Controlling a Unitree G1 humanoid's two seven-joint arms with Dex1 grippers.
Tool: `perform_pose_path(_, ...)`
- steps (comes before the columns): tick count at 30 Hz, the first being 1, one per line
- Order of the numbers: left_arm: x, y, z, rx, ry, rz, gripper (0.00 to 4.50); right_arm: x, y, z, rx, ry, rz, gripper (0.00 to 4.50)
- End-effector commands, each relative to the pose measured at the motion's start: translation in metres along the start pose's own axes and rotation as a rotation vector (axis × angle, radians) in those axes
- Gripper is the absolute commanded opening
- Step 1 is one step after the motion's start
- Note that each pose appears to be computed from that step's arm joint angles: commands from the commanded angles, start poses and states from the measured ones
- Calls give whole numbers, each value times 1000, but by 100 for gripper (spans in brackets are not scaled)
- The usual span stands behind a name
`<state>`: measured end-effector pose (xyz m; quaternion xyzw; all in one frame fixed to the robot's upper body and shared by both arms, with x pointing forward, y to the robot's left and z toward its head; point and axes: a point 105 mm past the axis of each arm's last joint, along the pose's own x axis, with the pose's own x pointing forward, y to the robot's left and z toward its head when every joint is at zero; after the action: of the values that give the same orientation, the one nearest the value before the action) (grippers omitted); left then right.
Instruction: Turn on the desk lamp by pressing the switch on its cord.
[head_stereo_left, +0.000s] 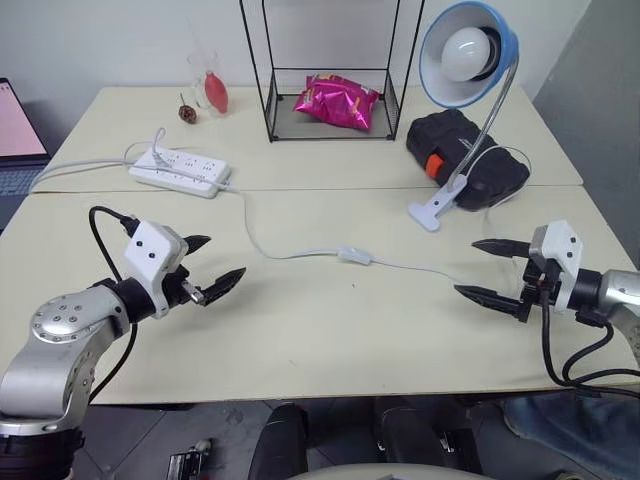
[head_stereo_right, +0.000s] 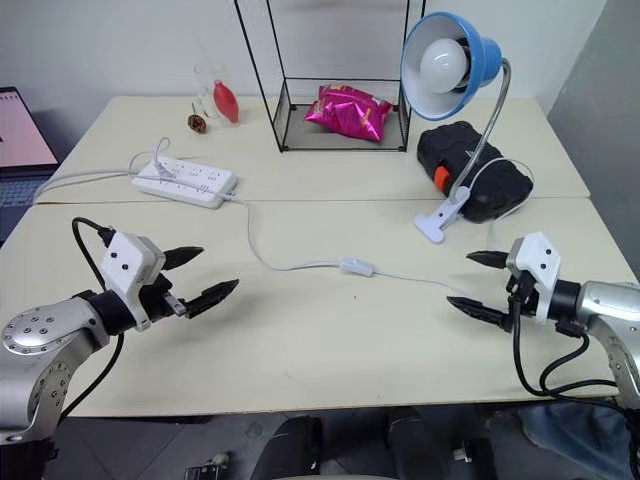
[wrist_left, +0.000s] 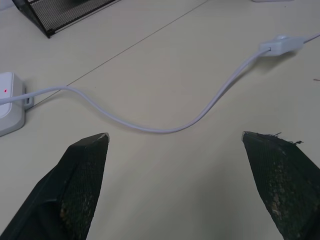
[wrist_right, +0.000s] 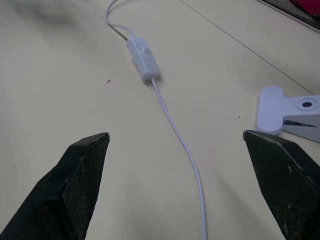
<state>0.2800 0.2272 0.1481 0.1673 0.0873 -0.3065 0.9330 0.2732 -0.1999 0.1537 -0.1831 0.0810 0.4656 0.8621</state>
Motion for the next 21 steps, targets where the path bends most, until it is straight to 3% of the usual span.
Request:
perform_pose_path(1, -4, -3, 20, 18, -77, -22, 443, 3, 2, 11, -50, -31, 12, 450)
perform_pose_path(9, 0, -8, 22, 52, -52, -36, 443, 7, 7, 14, -49, -36, 23, 450)
perform_pose_path(21, 11, -20, 39, 7, -173, -167, 443, 17, 15, 22, -42, -61, 44, 450)
